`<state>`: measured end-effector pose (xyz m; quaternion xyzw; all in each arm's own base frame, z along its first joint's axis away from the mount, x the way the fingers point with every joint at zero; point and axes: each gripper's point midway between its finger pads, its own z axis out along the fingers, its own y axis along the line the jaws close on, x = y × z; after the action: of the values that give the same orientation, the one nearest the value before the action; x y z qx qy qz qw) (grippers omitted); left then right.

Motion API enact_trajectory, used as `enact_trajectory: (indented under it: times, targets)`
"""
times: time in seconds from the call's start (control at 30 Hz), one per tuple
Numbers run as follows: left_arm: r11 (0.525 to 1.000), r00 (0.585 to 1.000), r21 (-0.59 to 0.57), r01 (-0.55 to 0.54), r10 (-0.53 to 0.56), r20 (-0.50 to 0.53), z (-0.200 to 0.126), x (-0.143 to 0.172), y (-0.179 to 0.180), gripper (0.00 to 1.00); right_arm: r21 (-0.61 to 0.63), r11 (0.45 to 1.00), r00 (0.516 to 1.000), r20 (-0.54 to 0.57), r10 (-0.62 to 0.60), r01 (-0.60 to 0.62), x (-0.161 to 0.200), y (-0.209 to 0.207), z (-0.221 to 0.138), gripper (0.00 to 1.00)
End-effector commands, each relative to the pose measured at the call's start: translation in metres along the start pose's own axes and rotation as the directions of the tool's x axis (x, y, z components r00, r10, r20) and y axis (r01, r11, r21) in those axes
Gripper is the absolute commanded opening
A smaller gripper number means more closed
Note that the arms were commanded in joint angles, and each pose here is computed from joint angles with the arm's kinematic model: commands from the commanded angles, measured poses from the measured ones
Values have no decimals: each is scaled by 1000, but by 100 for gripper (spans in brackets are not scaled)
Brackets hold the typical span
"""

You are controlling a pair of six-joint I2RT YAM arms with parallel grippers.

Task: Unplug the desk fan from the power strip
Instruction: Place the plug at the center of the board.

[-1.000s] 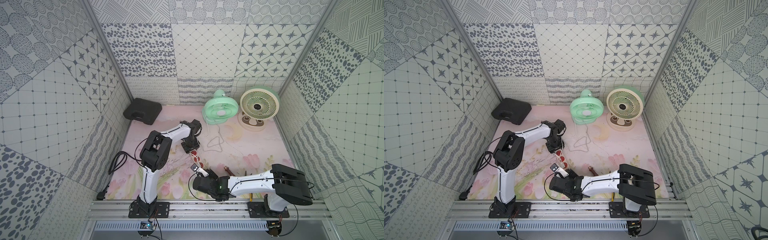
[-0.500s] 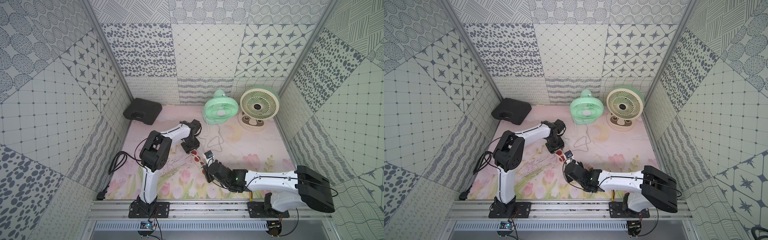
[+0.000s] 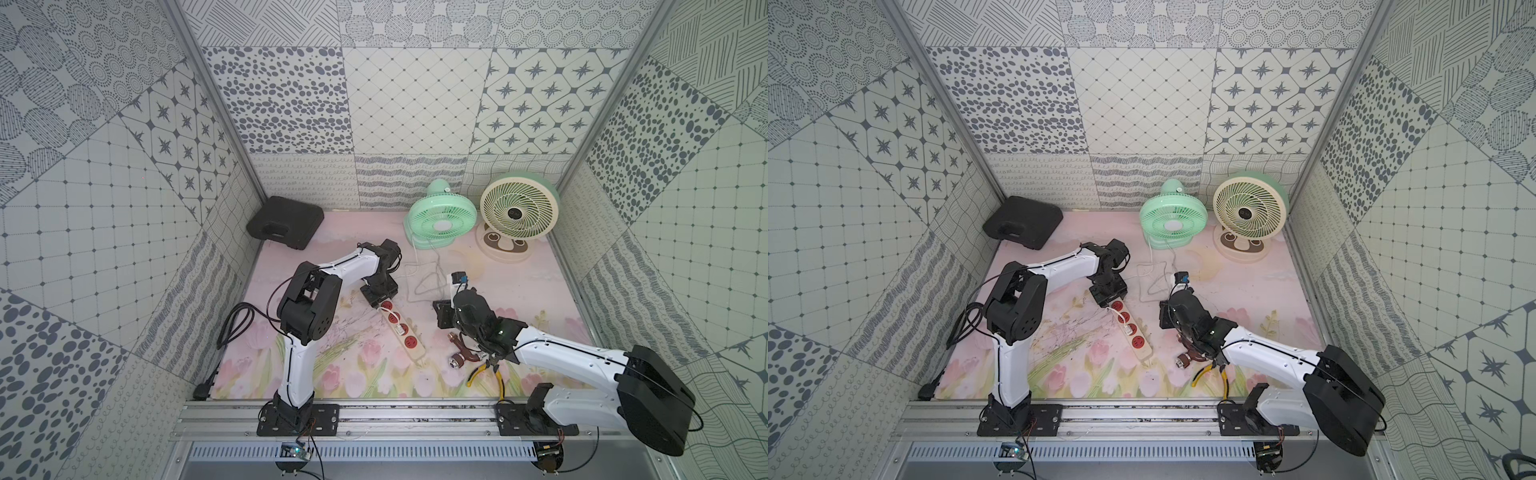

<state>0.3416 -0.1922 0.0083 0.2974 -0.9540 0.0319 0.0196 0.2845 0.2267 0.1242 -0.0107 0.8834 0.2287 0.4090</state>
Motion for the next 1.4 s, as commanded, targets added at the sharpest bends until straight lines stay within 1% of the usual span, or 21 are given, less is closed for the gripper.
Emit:
enact_trajectory:
  times: [0.0, 0.13, 0.2, 0.27, 0.33, 0.43, 0.57, 0.63, 0.67, 0.7, 0.77, 0.83, 0.87, 1.03, 1.17, 1.27, 1.37]
  targets:
    - [954, 999, -298, 34, -34, 8, 20, 0, 76, 0, 29, 993, 993, 19, 115, -115, -13, -29, 2, 0]
    - [955, 999, -295, 37, -35, 11, 18, 0, 78, 0, 101, 963, 967, 74, 245, -251, -31, -73, 5, 0]
    - [954, 999, -296, 39, -37, 12, 18, 0, 79, 0, 138, 938, 945, 116, 305, -319, -40, -96, 6, 0]
    - [955, 999, -293, 41, -39, 13, 18, -1, 79, 0, 177, 909, 924, 124, 360, -378, -35, -122, 9, 0]
    - [954, 999, -296, 42, -40, 13, 18, -1, 80, 0, 191, 884, 904, 132, 407, -426, -38, -141, 13, 0]
    - [954, 999, -296, 43, -42, 11, 18, -1, 80, 0, 204, 859, 883, 105, 458, -470, -34, -162, 22, 0]
    - [951, 998, -302, 57, -56, 10, 18, -1, 82, 0, 190, 855, 875, 49, 482, -482, -33, -170, 36, 0]
    - [952, 998, -300, 57, -58, 6, 18, 0, 81, 0, 199, 853, 874, 30, 486, -482, -30, -173, 40, 7]
    - [953, 998, -299, 59, -59, 8, 17, 0, 81, 0, 209, 853, 875, 22, 484, -477, -28, -174, 41, 12]
    - [952, 998, -299, 60, -61, 9, 16, 0, 81, 0, 219, 854, 877, 14, 481, -472, -26, -175, 41, 19]
    - [951, 998, -305, 62, -63, 7, 16, 1, 82, 0, 239, 854, 881, 16, 473, -462, -26, -178, 39, 37]
    - [950, 998, -306, 69, -70, 8, 14, 1, 82, 0, 261, 855, 888, 18, 459, -448, -28, -180, 34, 49]
    - [949, 997, -307, 72, -74, 6, 13, 1, 82, 0, 267, 857, 892, 20, 452, -440, -29, -179, 32, 53]
    - [943, 997, -325, 69, -77, -12, 12, 2, 82, 0, 263, 874, 909, 36, 414, -409, -34, -169, 17, 61]
    - [937, 997, -343, 66, -75, -12, 12, 2, 84, 0, 238, 906, 935, 46, 350, -351, -40, -148, 7, 63]
    - [931, 997, -359, 65, -75, -14, 10, 2, 86, 0, 190, 946, 965, 67, 253, -262, -43, -123, -1, 62]
    - [928, 997, -368, 63, -74, -14, 11, 2, 87, 0, 117, 985, 987, 111, 113, -126, -50, -85, -9, 60]
